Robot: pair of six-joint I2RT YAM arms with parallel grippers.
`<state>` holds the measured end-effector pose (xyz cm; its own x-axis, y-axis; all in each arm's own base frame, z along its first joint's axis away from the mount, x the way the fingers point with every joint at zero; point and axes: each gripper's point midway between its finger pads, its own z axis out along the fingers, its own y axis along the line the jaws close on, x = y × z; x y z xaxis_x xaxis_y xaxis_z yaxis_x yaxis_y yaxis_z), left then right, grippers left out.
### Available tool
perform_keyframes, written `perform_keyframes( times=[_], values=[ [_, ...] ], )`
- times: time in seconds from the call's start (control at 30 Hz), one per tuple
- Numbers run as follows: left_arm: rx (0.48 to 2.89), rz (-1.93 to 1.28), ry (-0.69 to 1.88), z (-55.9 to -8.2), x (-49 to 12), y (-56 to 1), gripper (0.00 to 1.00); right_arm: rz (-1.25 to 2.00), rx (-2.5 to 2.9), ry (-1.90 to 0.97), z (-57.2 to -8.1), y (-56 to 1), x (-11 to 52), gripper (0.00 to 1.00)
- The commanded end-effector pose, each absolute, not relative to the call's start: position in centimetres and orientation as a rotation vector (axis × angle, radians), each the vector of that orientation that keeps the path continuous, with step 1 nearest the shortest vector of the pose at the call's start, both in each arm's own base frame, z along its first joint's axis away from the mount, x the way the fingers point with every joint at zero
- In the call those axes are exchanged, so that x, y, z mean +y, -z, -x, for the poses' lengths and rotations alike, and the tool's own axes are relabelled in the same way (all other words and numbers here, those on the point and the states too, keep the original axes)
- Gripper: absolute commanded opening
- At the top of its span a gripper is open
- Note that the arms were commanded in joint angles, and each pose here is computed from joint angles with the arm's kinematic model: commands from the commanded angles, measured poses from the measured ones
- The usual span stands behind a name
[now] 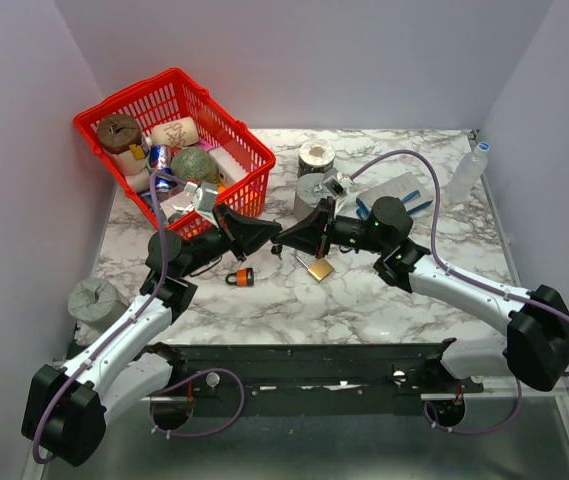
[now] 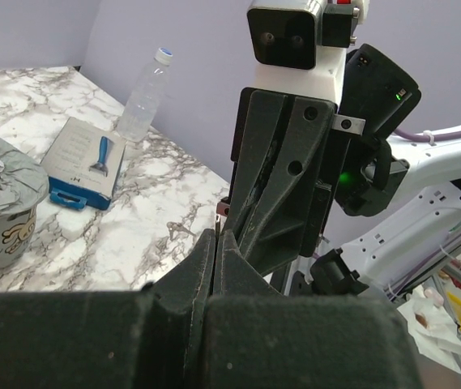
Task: Unlock with the key
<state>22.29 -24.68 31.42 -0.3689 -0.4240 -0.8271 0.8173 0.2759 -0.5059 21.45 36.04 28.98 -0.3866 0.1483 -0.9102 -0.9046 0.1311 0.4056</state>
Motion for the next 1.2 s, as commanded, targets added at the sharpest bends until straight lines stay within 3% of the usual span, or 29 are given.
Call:
perform_keyframes(
  times=[0.0,0.1,0.13,0.2,0.23,0.33,0.43,0.77,1.17],
  values=[
    [1.363,-0.439,1.386,-21.8,-24.9,-32.0,0.00,0.818,1.409,-1.454,-21.0,-30.6,36.5,0.01],
    [1.378,-0.434,1.375,-22.0,-24.9,-31.8,0.00,0.803,1.408,-1.456,-20.9,-30.7,36.4,0.01],
    [1.383,-0.433,1.371,-22.1,-24.9,-31.7,0.06,0.793,1.418,-1.455,-21.0,-30.5,36.3,0.01],
    [1.397,-0.427,1.356,-22.3,-24.8,-31.5,0.27,0.755,1.437,-1.442,-21.4,-30.3,36.0,0.01],
    [1.400,-0.426,1.347,-22.4,-24.8,-31.5,0.56,0.746,1.436,-1.440,-21.5,-30.4,35.8,0.01],
    [1.408,-0.427,1.308,-22.7,-24.5,-31.4,0.85,0.698,1.459,-1.425,-22.1,-30.0,34.8,0.01],
    [1.413,-0.442,1.232,-23.1,-24.1,-31.6,0.90,0.658,1.489,-1.403,-23.0,-29.2,33.7,0.01],
    [1.554,-0.299,0.875,-24.1,-20.5,-29.2,0.90,0.457,1.551,-1.242,-26.3,-27.7,26.4,0.01],
    [2.131,0.244,0.723,-22.6,-18.6,-13.0,0.88,0.431,1.570,-1.024,-25.4,-27.8,22.1,0.01]
  ],
)
